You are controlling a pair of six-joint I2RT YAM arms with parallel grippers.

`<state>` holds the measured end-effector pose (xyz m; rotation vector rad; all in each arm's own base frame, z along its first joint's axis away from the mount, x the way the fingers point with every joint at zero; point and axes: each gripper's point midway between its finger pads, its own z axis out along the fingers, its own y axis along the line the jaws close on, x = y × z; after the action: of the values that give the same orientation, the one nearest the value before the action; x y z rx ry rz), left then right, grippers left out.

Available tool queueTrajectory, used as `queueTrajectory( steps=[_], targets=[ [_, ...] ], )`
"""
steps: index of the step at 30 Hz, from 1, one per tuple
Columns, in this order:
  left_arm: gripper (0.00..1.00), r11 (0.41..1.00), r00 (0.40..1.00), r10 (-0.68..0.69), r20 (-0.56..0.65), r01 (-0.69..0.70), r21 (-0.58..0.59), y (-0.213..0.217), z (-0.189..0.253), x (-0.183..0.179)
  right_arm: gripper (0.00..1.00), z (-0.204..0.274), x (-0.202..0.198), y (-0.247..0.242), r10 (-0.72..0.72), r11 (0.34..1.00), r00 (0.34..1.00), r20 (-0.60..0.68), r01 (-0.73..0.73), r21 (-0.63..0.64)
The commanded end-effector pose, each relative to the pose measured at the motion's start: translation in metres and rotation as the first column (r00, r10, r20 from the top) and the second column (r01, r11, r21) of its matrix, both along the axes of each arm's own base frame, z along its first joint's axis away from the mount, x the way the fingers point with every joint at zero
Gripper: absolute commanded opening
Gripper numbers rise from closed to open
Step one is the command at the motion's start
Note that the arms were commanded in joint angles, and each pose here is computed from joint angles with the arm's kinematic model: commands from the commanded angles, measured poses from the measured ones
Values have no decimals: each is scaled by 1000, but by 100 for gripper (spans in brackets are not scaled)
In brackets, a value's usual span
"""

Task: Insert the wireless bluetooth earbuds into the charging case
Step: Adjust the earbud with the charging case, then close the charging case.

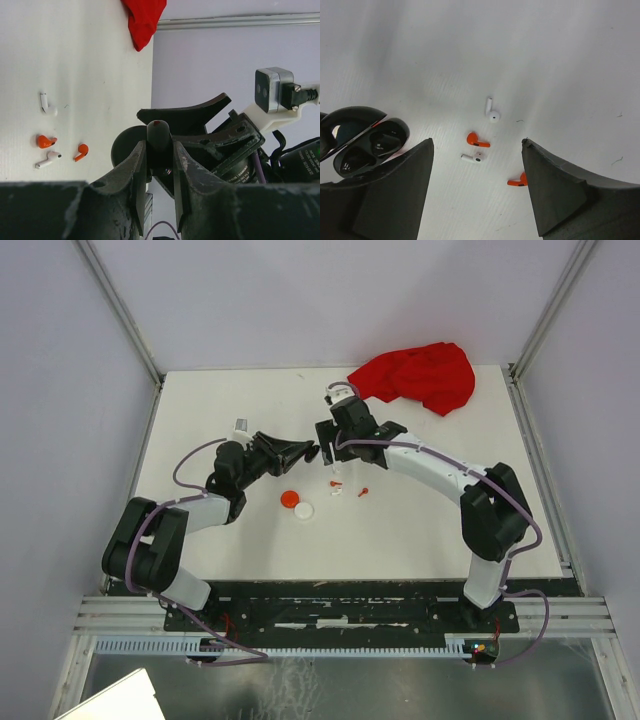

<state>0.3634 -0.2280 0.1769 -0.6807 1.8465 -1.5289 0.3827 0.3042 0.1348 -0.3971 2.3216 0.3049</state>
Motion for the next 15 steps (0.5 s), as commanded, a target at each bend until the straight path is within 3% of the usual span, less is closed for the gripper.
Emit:
queueTrajectory(
  steps=[1, 10, 15],
  targets=[
    [3, 1000, 997, -20, 77, 19, 11, -2, 16, -3, 79, 29, 25, -4, -60, 997, 995, 76, 56, 62],
    [3, 1000, 998, -1, 70, -1, 20, -1, 16, 4, 79, 26, 23, -11, -54, 996, 995, 82, 48, 79],
    [3, 988, 988, 156, 22, -155, -22, 12, 18, 24, 79, 14, 5, -12, -21, 993, 993, 120, 6, 119]
  ],
)
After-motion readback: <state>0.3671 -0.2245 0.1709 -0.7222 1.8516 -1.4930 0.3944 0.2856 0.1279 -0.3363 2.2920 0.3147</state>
